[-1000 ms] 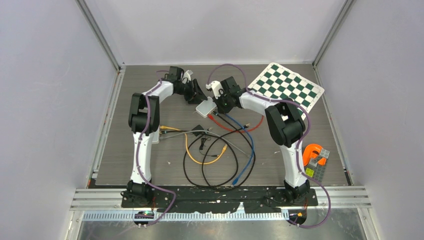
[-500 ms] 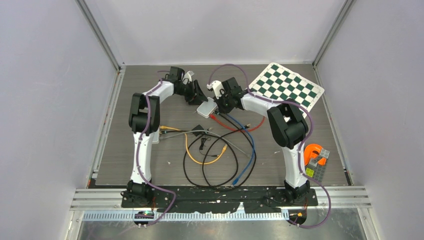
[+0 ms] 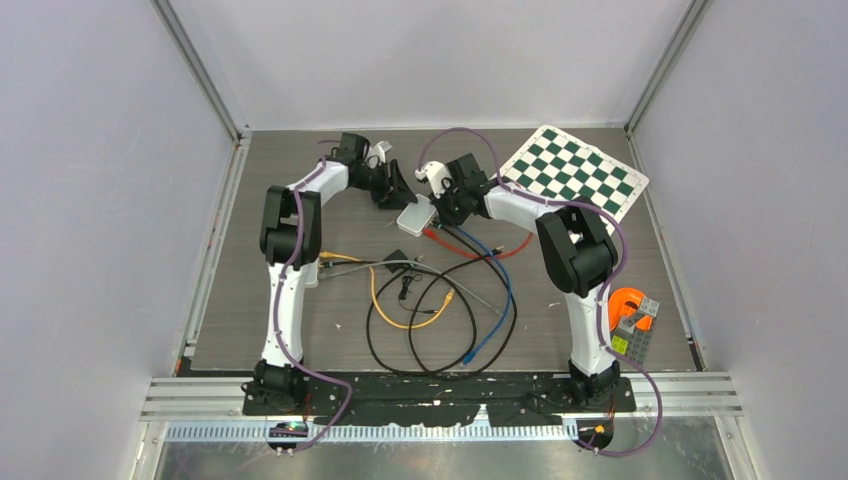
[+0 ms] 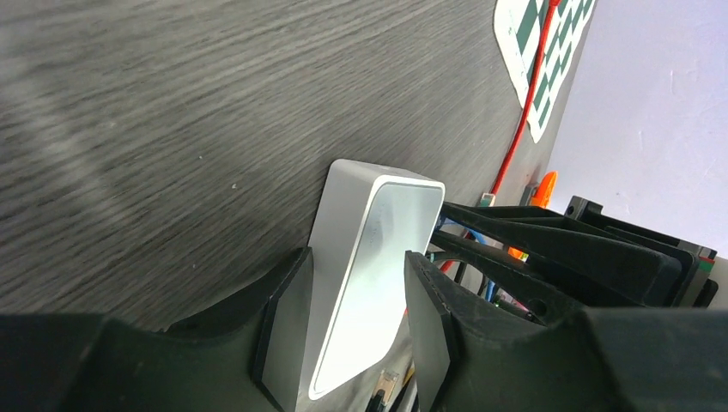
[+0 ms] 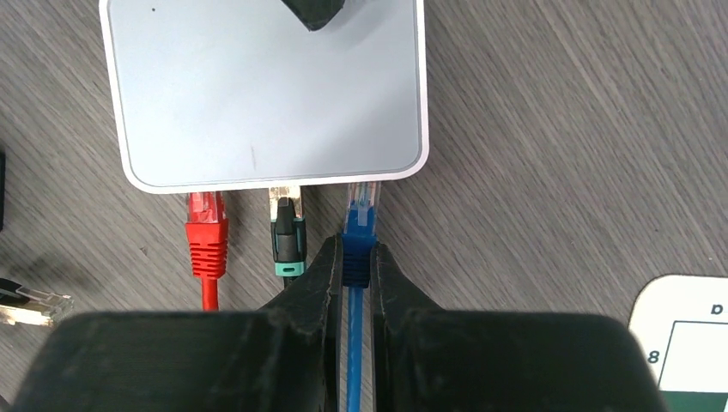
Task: Insert the plug into the switch port
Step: Insert the connector into the switch port.
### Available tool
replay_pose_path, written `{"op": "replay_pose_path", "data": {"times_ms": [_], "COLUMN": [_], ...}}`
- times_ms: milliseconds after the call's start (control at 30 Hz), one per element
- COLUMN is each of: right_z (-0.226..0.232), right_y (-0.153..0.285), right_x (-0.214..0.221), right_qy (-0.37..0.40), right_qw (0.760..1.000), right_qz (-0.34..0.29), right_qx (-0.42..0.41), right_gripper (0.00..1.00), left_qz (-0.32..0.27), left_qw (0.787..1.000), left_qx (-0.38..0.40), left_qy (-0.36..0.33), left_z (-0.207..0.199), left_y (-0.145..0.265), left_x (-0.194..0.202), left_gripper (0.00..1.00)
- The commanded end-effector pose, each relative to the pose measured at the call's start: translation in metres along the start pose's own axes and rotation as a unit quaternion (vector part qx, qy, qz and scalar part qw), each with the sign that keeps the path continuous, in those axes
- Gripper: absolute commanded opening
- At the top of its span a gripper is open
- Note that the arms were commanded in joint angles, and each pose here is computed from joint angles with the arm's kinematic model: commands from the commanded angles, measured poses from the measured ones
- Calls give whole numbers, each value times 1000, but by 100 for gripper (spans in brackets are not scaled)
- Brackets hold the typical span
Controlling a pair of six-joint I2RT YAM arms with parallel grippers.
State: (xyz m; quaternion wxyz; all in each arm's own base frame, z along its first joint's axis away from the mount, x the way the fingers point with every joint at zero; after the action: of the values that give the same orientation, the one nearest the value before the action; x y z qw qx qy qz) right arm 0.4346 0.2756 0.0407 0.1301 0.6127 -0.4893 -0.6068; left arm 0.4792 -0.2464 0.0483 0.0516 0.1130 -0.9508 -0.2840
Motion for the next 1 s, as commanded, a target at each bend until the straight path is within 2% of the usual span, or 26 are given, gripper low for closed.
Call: {"op": "replay_pose_path", "data": {"times_ms": [0,133,433,733,967], "right_z": [-7,-5,-7,10,9], "right_y": [18,19,15,22,25], "right_x": [-63,-66,-68,-90,-109], "right_qy": [65,87,71,118,119], "right_qw": [991,989,990,976,970], "right_qz": [-114,-117,-119,-184,-212], "right_qx": [6,1,7,-4,3], "right_gripper": [5,5,5,5,5], "left_qz": [62,64,81,104,126], "left_qw": [997,996,994,991,987], "left_qx": [47,46,54,67,77], "left_qy": [-24,-36,-46,-57,-67], "left_z": [-31,-31,-35,-41,-42], "left_y": [-3,0,-4,-12,-15], "left_x": [26,31,45,64,85], "left_gripper": [45,45,43,40,39]}}
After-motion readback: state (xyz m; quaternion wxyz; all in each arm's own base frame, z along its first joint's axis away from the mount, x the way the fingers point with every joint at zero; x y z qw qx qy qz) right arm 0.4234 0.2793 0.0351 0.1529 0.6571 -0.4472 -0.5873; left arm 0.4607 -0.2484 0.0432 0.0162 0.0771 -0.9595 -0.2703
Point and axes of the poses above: each gripper's point midway between its finger pads, its own y axis back along the fingers, its own z axis along the line the jaws close on, x = y × z, the point moved 1 cm from there along y, back along the fingers, and after that the axes turned 14 degrees about y, right-handed, at the moved point
